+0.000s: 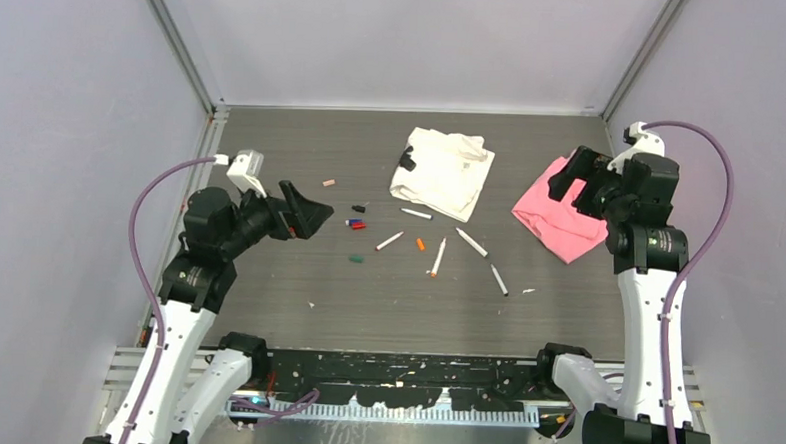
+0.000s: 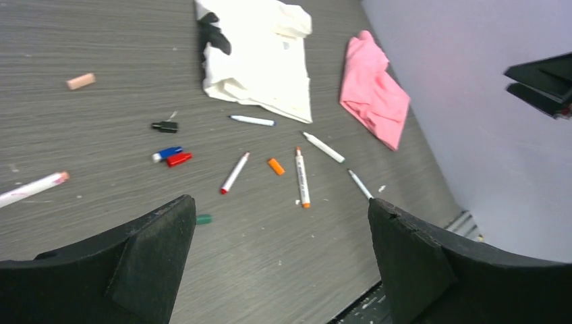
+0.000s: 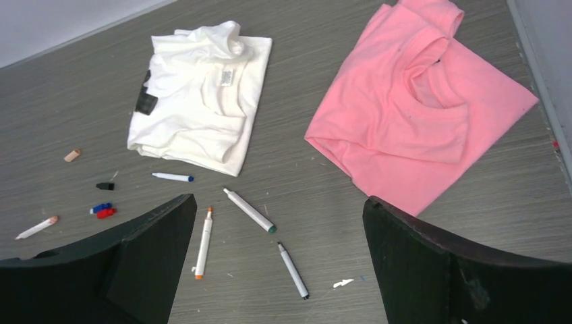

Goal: Insert the pens into the pen caps
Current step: Pick up the pen from the center of the board.

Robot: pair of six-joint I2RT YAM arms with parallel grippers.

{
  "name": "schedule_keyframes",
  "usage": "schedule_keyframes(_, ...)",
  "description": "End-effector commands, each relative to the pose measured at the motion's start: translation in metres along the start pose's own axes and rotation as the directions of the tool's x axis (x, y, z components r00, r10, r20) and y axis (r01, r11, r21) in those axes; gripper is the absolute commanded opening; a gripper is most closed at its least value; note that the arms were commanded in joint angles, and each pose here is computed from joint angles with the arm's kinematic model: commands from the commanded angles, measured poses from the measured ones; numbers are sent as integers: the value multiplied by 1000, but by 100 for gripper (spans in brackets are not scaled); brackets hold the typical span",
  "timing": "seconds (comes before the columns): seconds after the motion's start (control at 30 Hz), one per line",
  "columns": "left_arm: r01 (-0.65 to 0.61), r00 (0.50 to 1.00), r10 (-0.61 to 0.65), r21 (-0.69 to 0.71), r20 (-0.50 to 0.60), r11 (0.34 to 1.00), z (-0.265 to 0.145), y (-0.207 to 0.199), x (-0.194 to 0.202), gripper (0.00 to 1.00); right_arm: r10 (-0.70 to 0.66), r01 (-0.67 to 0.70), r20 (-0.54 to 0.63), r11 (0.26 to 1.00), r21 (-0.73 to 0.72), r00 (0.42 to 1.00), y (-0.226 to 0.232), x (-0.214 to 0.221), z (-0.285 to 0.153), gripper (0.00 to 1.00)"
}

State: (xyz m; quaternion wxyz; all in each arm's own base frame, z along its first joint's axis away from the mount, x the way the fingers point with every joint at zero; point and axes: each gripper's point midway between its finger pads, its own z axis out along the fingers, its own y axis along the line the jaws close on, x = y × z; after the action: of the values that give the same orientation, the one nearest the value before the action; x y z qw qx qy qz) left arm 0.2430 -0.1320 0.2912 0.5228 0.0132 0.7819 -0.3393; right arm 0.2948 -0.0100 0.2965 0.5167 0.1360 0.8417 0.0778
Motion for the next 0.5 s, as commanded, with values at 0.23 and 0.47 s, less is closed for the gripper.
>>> schedule_keyframes(0.23, -154, 967, 182, 160, -177, 975, 25, -53, 37, 100, -245, 163, -46, 761, -628, 968, 89, 37, -2, 100)
schedule_keyframes(0.47, -374, 863, 426, 222, -272, 900, 40, -59, 65, 100, -532, 333, 8, 518, -788, 847, 118, 92, 15, 100)
